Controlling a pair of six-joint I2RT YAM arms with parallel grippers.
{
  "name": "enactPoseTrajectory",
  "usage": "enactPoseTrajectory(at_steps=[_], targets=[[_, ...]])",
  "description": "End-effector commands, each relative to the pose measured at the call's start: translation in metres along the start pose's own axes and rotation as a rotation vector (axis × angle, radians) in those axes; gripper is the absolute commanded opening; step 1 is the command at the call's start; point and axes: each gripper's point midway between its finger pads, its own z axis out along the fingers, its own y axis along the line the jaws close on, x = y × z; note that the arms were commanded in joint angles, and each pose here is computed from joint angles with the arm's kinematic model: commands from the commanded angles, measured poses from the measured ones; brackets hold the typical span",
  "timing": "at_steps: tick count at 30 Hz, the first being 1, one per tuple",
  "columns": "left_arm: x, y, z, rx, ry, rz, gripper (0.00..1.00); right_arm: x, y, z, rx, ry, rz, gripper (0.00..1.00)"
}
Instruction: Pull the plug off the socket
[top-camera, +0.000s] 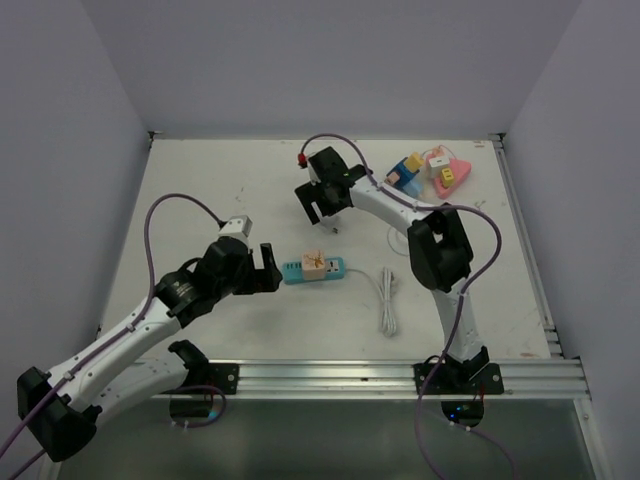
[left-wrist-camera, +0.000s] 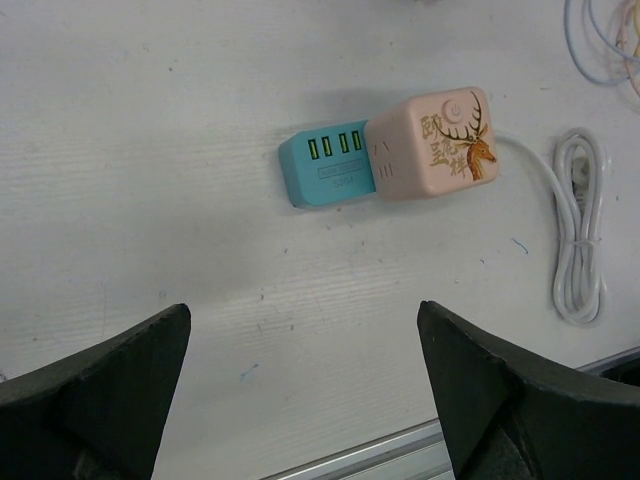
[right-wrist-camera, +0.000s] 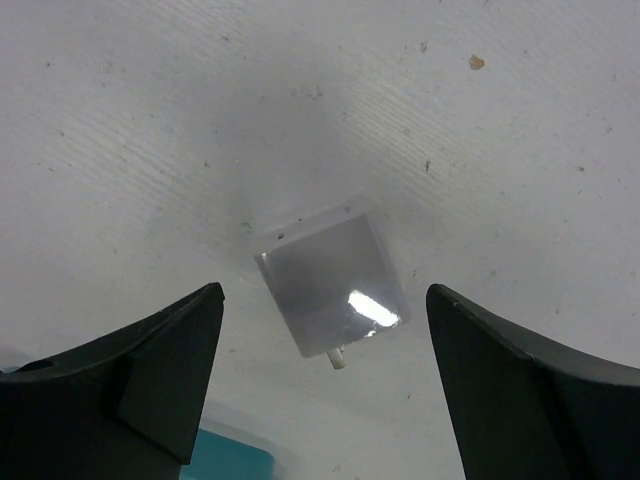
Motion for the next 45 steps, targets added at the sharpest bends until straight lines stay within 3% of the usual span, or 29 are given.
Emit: enactPoseTrajectory(at_steps=[1, 7, 12, 13, 14, 16, 24, 28, 40, 45], targets=[[0.000, -0.001, 0.004, -0.026, 0.023, -0.031, 1.00, -0.037, 0.000, -0.065, -0.022, -0.143, 0.044, 0.86], [-0.003, -0.008, 0.016, -0.093, 0.073, -0.110, 1.00, -0.022, -0.027, -0.126, 0.091, -0.250, 0.164, 0.86], [-0.017, -0.028, 0.035, -0.167, 0.080, -0.092, 1.00, 0.022, -0.048, -0.165, 0.175, -0.295, 0.278, 0.88], [-0.018, -0.031, 0.038, -0.179, 0.082, -0.084, 1.00, 0.020, -0.051, -0.188, 0.174, -0.355, 0.320, 0.88], [-0.019, -0.035, 0.041, -0.189, 0.086, -0.071, 1.00, 0.038, -0.051, -0.184, 0.176, -0.341, 0.331, 0.88], [-0.023, -0.044, 0.051, -0.224, 0.095, -0.044, 1.00, 0.044, -0.056, -0.210, 0.174, -0.412, 0.394, 0.98], [-0.012, -0.065, 0.089, -0.327, 0.146, 0.055, 0.99, 0.088, -0.051, -0.251, 0.076, -0.539, 0.532, 0.99], [-0.004, -0.068, 0.103, -0.348, 0.166, 0.072, 0.96, 0.104, -0.049, -0.255, 0.048, -0.579, 0.568, 0.99], [0.008, -0.075, 0.127, -0.369, 0.207, 0.098, 0.82, 0.127, -0.033, -0.231, -0.023, -0.515, 0.583, 0.99], [0.011, -0.070, 0.122, -0.359, 0.201, 0.090, 0.61, 0.129, -0.021, -0.221, -0.074, -0.478, 0.558, 0.99]])
